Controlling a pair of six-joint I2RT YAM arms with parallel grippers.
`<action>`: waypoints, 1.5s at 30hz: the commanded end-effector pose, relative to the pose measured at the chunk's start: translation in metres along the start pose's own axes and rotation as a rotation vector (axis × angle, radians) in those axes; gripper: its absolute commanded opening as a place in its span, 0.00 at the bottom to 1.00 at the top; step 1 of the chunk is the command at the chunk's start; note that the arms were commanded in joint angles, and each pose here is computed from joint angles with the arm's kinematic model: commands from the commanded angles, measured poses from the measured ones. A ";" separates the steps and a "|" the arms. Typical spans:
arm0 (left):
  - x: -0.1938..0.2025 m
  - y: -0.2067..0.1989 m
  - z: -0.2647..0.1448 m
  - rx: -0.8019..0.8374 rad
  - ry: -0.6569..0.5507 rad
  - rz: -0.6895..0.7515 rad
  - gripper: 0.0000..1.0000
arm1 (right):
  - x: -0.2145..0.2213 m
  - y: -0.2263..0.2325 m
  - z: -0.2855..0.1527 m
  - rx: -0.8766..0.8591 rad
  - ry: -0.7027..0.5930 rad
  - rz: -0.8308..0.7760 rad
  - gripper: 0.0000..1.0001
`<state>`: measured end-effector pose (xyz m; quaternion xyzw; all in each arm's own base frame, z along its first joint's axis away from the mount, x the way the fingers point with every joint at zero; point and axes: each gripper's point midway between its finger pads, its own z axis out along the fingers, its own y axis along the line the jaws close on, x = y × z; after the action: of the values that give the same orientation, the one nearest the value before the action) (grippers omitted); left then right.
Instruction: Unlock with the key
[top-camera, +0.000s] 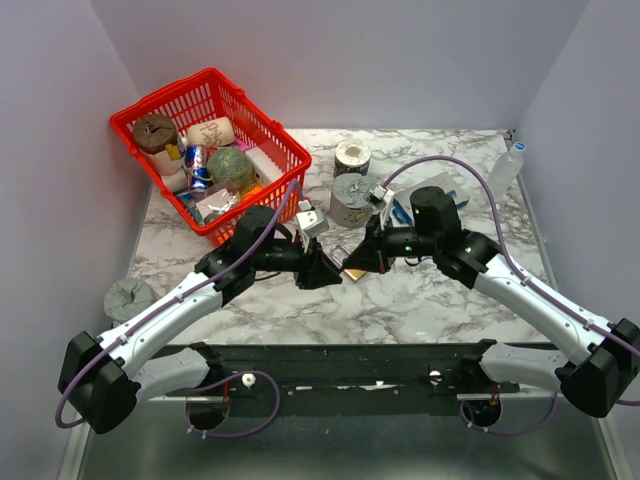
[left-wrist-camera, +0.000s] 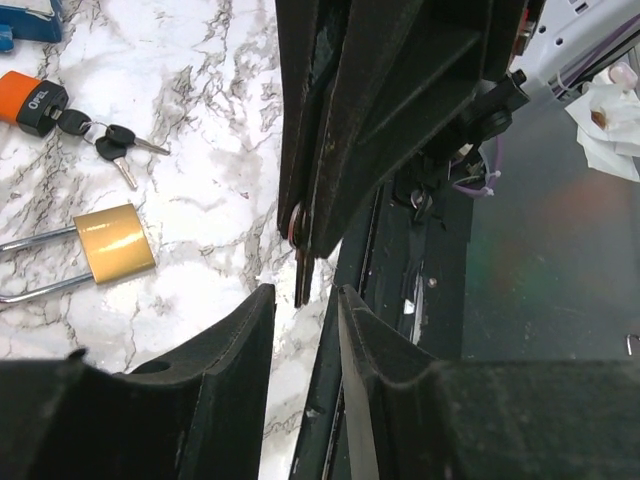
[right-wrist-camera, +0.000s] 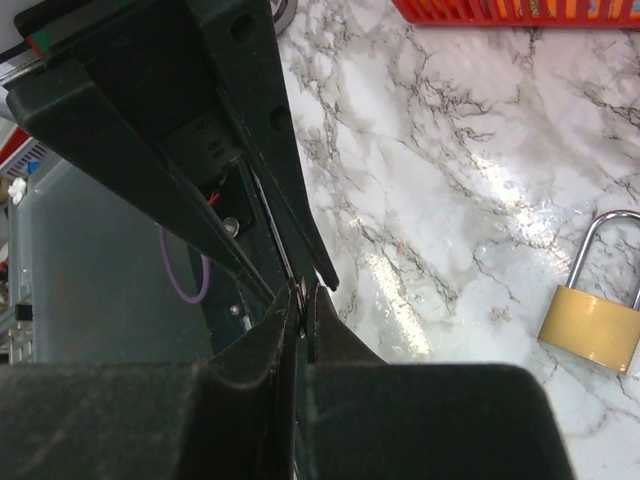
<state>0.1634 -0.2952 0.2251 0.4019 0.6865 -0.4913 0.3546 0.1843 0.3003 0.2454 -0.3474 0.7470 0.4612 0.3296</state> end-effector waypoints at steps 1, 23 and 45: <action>-0.002 -0.003 0.000 0.029 -0.009 0.010 0.42 | 0.001 0.003 -0.006 -0.037 -0.017 -0.017 0.01; 0.001 -0.006 0.004 0.069 0.000 -0.008 0.00 | 0.008 0.007 -0.004 -0.094 0.016 -0.028 0.02; -0.001 0.000 0.002 0.019 -0.024 0.008 0.00 | 0.000 -0.005 -0.015 0.030 0.004 -0.062 0.48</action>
<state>0.1590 -0.2986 0.2228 0.4032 0.6794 -0.5081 0.3429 0.1849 0.2859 0.2313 -0.3665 0.7521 0.4387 0.3280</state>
